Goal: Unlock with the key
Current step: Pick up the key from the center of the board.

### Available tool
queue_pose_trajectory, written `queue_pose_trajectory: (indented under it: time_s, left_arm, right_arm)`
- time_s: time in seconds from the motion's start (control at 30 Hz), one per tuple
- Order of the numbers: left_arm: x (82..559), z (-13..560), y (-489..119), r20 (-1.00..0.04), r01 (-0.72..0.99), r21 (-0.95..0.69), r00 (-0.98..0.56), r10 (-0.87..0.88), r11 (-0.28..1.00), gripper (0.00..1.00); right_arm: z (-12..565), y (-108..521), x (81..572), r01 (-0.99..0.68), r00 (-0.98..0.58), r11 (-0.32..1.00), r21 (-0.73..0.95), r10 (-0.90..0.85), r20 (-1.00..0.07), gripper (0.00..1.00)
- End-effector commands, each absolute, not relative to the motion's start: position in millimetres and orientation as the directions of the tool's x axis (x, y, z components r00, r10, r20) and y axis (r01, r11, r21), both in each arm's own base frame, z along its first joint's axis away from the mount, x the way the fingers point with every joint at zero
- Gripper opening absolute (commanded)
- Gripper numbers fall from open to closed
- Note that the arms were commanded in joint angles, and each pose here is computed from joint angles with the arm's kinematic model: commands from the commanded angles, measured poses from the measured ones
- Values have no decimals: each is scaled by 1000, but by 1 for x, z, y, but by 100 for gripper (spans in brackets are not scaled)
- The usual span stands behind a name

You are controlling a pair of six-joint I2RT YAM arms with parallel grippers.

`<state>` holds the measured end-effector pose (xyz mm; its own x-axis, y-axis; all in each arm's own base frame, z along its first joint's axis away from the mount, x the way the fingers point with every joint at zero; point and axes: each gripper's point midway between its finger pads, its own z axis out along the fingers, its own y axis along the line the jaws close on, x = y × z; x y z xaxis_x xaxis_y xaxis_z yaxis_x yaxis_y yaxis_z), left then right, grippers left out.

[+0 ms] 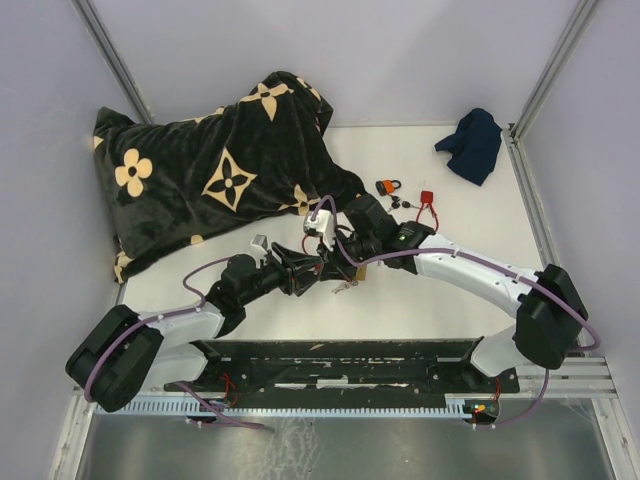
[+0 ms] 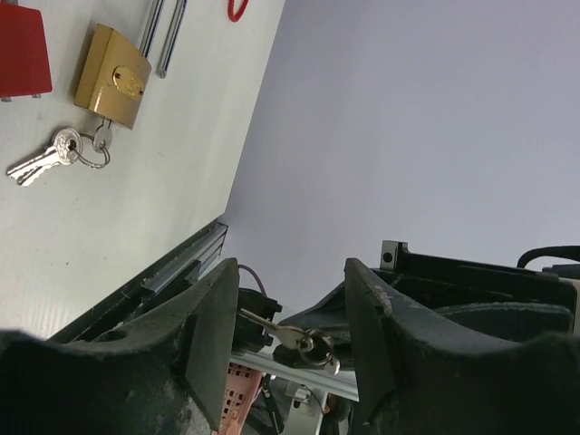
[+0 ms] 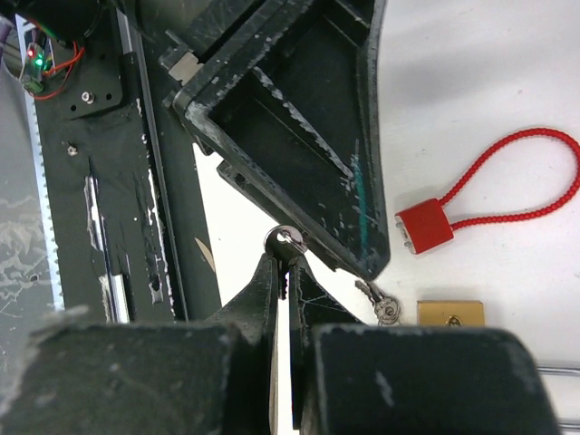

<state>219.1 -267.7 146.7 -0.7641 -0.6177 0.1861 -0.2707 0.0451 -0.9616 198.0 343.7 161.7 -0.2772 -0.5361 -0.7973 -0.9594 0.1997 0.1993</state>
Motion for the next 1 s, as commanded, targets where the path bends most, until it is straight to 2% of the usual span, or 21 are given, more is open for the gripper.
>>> queue_pose_trajectory:
  time_s: [0.0, 0.17, 0.4, 0.63, 0.9, 0.97]
  left_arm:
    - [222, 174, -277, 201, -234, -972, -790, -579, -18, 55]
    - [220, 176, -278, 207, -233, -972, -797, -568, -28, 53]
    - [220, 171, -274, 209, -239, -971, -784, -584, -27, 38]
    - [220, 172, -274, 196, -221, -975, -789, -582, -29, 19]
    - [220, 170, -274, 172, -203, -979, -793, -585, -12, 7]
    - [220, 168, -274, 126, -165, -986, -800, -587, 13, 3]
  right_arm:
    - [170, 351, 198, -980, -192, 147, 131, -570, -799, 2]
    - [167, 353, 196, -984, -172, 138, 111, -593, -787, 2]
    - [165, 350, 194, -987, -154, 130, 93, -622, -768, 2]
    - [164, 347, 195, -988, -146, 137, 76, -636, -758, 2]
    - [170, 348, 197, -988, -135, 140, 59, -638, -758, 2]
    - [171, 347, 197, -989, -132, 141, 54, -639, -758, 2]
